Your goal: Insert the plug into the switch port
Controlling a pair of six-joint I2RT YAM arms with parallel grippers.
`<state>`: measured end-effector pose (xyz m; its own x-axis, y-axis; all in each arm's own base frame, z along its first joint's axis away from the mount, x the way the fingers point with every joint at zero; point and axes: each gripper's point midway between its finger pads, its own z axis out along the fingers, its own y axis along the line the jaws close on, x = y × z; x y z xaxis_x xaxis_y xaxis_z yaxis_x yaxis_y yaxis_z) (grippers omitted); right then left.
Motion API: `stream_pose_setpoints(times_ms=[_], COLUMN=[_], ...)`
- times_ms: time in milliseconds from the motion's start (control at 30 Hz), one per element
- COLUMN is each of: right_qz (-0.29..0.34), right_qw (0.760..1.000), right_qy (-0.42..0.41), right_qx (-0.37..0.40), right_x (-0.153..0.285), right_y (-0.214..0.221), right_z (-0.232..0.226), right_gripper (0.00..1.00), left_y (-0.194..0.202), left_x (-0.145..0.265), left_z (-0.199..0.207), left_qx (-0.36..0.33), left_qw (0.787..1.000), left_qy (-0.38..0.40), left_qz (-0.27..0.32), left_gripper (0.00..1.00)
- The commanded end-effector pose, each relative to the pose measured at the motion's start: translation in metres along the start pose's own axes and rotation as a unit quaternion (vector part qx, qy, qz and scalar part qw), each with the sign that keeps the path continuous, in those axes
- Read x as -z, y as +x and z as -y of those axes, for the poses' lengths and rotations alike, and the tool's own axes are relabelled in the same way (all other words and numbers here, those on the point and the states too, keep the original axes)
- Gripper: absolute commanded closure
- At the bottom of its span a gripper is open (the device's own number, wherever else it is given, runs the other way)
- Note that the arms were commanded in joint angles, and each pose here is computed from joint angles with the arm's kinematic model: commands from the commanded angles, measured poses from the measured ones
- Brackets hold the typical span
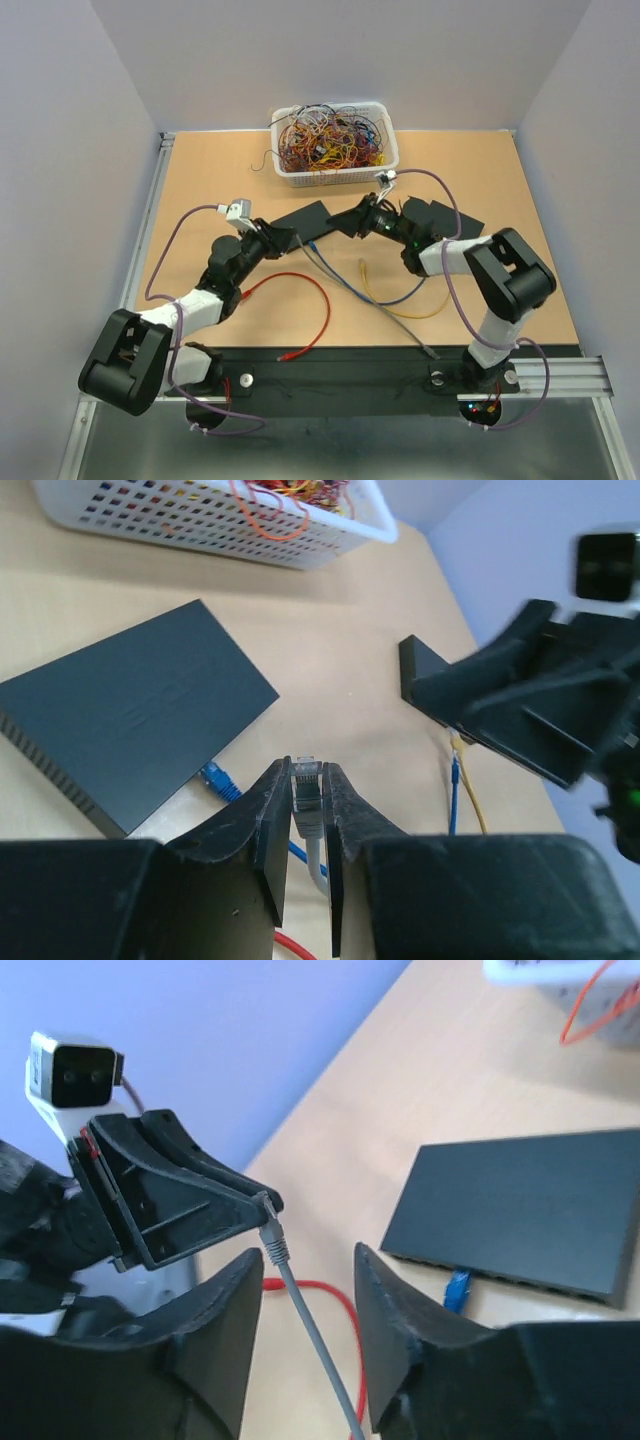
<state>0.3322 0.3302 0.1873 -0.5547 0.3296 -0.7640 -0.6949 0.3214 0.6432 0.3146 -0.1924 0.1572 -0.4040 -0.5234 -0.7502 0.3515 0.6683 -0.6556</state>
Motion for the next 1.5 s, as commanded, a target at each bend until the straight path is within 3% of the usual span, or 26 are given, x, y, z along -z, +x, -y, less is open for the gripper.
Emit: stream_pose_setpoints(times_ms=[0,33,133,233,500,600,833,1000,1467], right_qz=[-0.019,-0.041,-0.059,-0.056,-0.056,-0.063,-0.080,-0.086,-0.096], right_qw=[0.977,0.968,0.960,0.961,0.958,0.957,0.954,0.953,0.949], right_qy=[-0.206,-0.219,-0.250,-0.249,-0.271,-0.274,-0.285,-0.288,-0.297], right_qx=[-0.047,-0.116,-0.115,-0.108,-0.073,-0.072,-0.056,-0.046,-0.043], right_x=[0.017,0.019,0.017,0.019,0.023,0.020,0.022,0.025,0.023], right_y=[-0.004,0.008,0.015,0.016,0.011,0.016,0.026,0.031,0.040], right_z=[-0.061,-0.056,-0.053,-0.054,-0.074,-0.074,-0.078,-0.080,-0.086], right_gripper=[0.55,0.56,0.61,0.60,0.35,0.33,0.35,0.42,0.45], left_y=[-0.034,-0.026,-0.019,-0.022,-0.011,-0.010,-0.017,-0.025,-0.043], left_x=[0.007,0.008,0.017,0.024,0.025,0.028,0.038,0.038,0.036], left_z=[0.049,0.047,0.066,0.083,0.094,0.098,0.110,0.113,0.122], left_qx=[-0.061,-0.060,-0.059,-0.057,-0.034,-0.024,-0.024,-0.033,-0.035], left_qw=[0.987,0.987,0.975,0.962,0.947,0.943,0.934,0.933,0.932], left_qy=[0.127,0.135,0.203,0.255,0.314,0.328,0.352,0.351,0.352], left_qz=[0.077,0.068,0.067,0.078,0.058,0.057,0.065,0.070,0.085], left_gripper=[1.00,1.00,1.00,1.00,1.00,1.00,1.00,1.00,1.00])
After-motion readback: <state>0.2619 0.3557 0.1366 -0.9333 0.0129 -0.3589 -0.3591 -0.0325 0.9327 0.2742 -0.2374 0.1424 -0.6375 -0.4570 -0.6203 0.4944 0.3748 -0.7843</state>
